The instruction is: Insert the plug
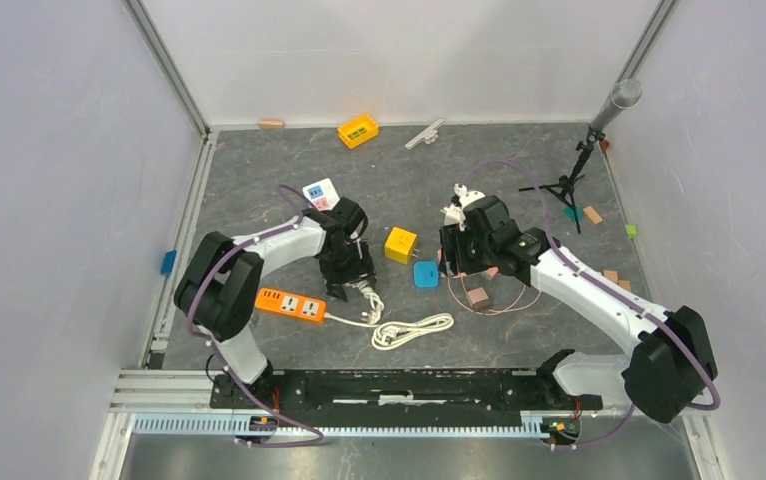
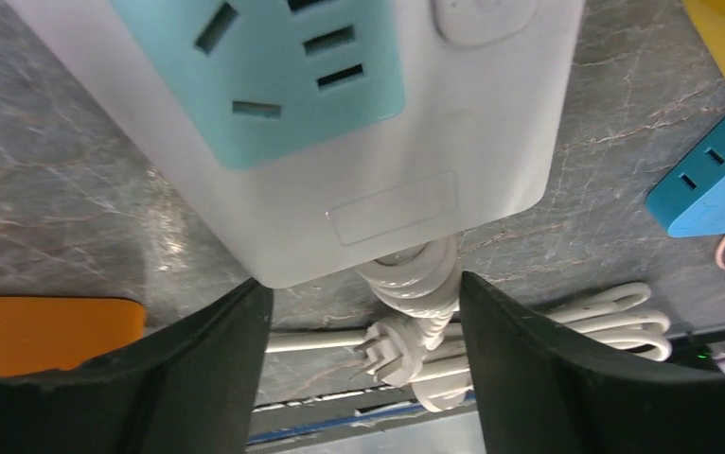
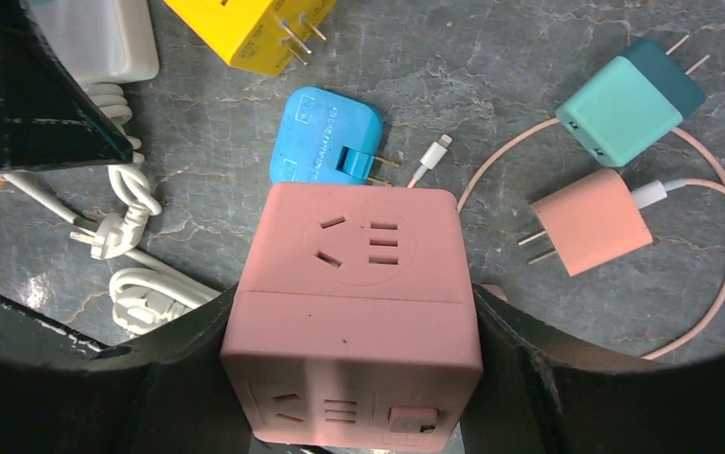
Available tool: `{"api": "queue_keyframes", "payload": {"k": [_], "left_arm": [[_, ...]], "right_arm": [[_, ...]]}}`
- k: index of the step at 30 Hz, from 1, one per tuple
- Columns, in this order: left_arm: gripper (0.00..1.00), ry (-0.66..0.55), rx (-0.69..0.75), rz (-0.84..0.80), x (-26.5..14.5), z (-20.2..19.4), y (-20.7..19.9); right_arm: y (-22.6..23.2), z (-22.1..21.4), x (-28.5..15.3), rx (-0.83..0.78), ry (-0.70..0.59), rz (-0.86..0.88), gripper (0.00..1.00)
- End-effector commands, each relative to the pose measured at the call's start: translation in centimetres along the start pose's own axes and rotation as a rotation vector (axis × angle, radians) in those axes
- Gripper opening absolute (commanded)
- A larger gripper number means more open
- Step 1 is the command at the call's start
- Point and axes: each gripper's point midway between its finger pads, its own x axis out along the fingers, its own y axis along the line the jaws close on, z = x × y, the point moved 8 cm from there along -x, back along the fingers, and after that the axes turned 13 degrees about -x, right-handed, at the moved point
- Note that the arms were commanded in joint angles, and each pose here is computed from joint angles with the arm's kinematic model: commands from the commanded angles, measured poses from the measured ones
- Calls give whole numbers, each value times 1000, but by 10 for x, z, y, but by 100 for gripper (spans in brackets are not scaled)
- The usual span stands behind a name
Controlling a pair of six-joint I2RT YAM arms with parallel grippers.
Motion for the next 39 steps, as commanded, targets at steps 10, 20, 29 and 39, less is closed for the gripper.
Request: {"api": "queue_keyframes", "payload": {"k": [10, 20, 29, 39], "left_arm": [[57, 18, -158, 25, 14, 4, -13], [25, -56, 108, 56, 5, 11, 1], [2, -28, 269, 78, 2, -4, 27], [2, -17, 537, 48, 3, -35, 27]], "right_arm": [[18, 17, -2, -29, -122, 195, 0], [68, 44, 52, -256, 5, 431, 0], [74, 59, 122, -241, 110, 321, 0], [-3, 79, 125, -100, 75, 97, 0]]}}
